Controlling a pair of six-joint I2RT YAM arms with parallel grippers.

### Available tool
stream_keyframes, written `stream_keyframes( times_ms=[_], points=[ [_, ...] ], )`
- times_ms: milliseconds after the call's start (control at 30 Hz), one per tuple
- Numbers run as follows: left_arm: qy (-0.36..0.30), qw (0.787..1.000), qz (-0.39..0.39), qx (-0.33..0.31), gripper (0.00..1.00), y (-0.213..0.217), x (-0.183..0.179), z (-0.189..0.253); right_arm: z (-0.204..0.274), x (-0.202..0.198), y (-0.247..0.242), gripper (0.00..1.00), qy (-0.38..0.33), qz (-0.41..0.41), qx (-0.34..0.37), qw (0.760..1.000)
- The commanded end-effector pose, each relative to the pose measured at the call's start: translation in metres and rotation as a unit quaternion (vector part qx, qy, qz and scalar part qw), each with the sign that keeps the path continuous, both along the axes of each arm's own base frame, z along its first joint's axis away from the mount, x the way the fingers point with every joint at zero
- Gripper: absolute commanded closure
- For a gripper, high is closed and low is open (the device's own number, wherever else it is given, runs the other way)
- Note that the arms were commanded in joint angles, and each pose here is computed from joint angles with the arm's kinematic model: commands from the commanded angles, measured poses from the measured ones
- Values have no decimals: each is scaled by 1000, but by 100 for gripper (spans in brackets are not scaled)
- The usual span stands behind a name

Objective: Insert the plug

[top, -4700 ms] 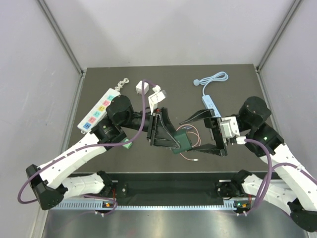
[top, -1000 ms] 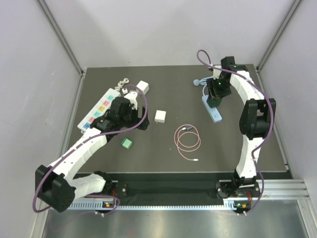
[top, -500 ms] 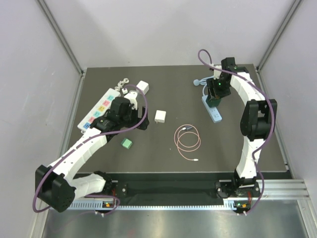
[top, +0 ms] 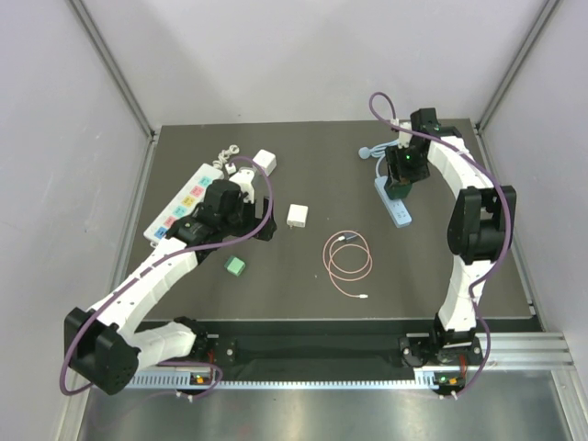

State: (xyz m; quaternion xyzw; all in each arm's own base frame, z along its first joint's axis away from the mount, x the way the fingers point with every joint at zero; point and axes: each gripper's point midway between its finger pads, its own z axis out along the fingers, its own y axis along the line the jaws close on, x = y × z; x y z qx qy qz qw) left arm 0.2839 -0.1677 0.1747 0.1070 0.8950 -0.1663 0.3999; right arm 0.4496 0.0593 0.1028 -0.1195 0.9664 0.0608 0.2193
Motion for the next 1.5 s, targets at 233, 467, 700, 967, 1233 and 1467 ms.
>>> stream_keyframes(
  times_ms=[233,467,700,967,1233,1467],
  points=[
    [-35,999,0,-11,2,-1,5,17,-3,-3,1,100,-12,-20,6,1000],
    [-36,999,-1,-12,2,-1,3,17,-3,3,3,100,-26,-33,13,999],
    [-37,999,-4,-12,2,-2,3,18,0,9,3,100,-34,-39,12,999],
    [-38,999,-4,-12,2,-2,2,19,2,15,1,100,-42,-36,3,998],
    [-38,999,-5,-12,2,-2,2,18,-2,10,3,100,-39,-32,-3,999],
    [-38,999,-5,-11,2,-2,2,18,-13,0,9,100,-26,-31,-9,999]
  ],
)
